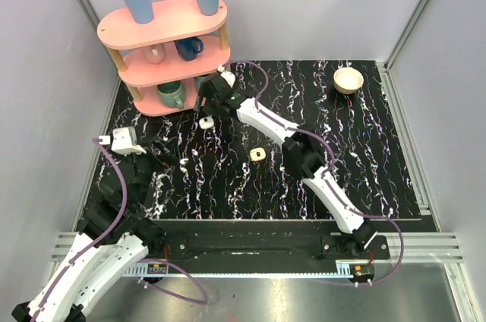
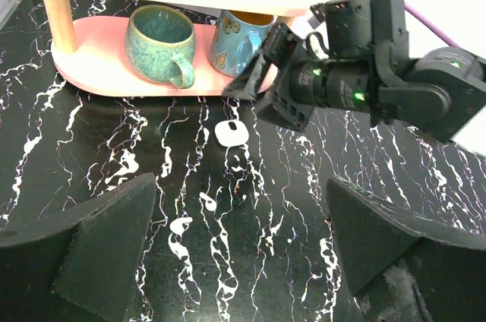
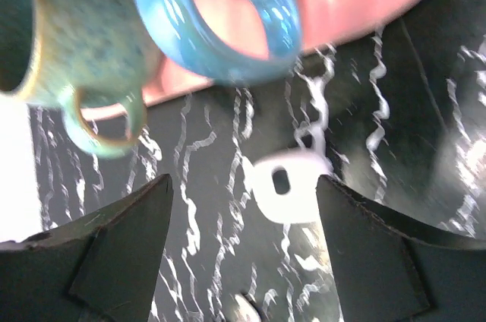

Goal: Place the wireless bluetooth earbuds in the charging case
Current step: Move the charging case to the center of the board.

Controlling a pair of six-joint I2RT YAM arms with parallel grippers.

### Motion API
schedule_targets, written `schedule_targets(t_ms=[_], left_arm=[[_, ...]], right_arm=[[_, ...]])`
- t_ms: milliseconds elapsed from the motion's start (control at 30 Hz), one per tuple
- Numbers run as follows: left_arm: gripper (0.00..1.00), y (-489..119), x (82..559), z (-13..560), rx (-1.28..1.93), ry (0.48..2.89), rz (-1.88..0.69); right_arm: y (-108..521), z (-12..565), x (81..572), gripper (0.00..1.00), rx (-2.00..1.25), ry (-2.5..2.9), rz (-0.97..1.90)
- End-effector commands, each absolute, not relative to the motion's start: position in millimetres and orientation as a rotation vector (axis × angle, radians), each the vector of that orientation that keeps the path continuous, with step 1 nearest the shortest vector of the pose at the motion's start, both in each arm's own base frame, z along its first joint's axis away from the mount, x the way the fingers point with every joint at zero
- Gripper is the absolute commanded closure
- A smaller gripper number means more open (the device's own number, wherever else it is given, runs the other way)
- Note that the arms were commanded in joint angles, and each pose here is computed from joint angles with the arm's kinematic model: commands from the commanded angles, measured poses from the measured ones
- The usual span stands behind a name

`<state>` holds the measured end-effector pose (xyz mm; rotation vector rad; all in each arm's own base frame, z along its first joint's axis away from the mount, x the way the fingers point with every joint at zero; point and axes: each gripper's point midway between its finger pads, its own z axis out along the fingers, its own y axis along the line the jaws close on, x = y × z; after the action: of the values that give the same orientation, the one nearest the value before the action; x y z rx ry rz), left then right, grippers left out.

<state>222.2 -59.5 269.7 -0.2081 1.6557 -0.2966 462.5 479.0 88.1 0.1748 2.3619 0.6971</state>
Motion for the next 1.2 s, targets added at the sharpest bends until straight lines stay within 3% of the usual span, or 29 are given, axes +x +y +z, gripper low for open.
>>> schedule_targets(t_ms=[0, 167, 567, 767, 867, 933, 1167], left_arm=[[0.01, -59, 224, 273, -0.217, 1.640, -0.299], [0.01, -57, 222, 276, -0.220, 1.634, -0.294], [0.01, -58, 223, 272, -0.222, 1.638, -0.297], [0.01, -58, 222, 271, -0.225, 1.643, -0.302], [0.01, -59, 221, 271, -0.224, 1.643, -0.312], [0.01, -59, 221, 272, -0.225, 1.640, -0.315], [0.01, -60, 221, 272, -0.217, 1.646, -0.318]], right_arm=[[487, 77, 467, 0.17, 0.233, 2.401, 0.643], [474, 38, 461, 0.19, 0.169, 2.441, 0.520], [495, 13, 415, 0.21, -0.296, 2.442, 0.407], [474, -4, 417, 0.27, -0.322, 2.454, 0.268], [463, -8, 422, 0.24, -0.287, 2.459, 0.226], [459, -6, 430, 0.16, -0.237, 2.461, 0.236], [476, -4, 438, 0.14, -0.293, 2.453, 0.347]])
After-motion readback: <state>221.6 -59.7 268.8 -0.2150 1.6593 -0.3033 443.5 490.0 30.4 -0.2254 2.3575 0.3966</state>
